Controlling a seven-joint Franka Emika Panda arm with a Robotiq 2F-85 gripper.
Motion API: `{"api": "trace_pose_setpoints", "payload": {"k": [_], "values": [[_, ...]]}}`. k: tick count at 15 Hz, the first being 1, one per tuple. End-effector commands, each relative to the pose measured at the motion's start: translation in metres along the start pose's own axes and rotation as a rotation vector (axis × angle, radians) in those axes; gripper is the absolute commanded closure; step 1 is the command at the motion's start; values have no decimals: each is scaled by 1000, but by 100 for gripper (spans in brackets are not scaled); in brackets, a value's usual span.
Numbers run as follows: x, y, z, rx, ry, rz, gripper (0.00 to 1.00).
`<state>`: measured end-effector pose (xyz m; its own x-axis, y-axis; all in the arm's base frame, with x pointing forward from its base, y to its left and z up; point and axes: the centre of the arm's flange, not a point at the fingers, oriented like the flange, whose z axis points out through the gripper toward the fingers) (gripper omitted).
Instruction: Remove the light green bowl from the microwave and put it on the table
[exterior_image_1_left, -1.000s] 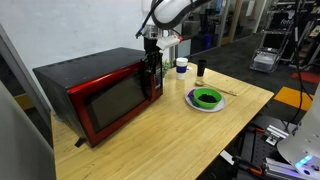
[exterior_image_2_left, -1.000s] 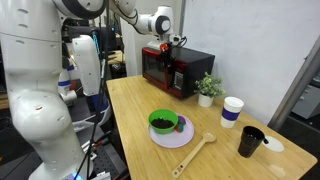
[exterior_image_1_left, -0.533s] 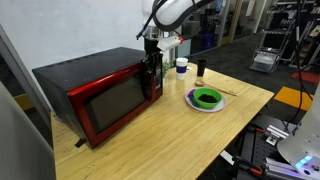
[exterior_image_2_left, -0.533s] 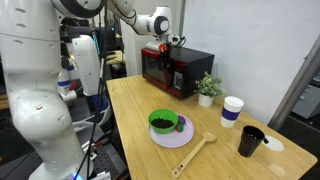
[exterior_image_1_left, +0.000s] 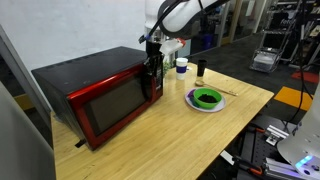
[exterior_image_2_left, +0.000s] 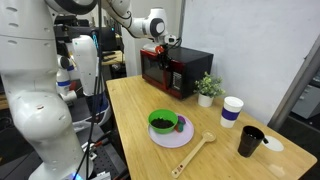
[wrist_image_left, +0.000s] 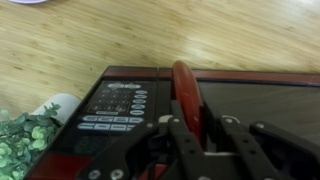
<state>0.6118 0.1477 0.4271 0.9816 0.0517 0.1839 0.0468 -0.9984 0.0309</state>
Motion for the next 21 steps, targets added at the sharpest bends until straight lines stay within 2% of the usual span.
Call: {"api": "trace_pose_setpoints", "payload": {"k": [1, 8, 13, 21], "values": [[-38, -25, 10, -2, -28, -29, 94], [-55, -40, 24, -9, -39, -73, 94], [-64, -50, 28, -19, -15, -27, 94], [-78, -74, 35, -41, -7, -23, 94]]}}
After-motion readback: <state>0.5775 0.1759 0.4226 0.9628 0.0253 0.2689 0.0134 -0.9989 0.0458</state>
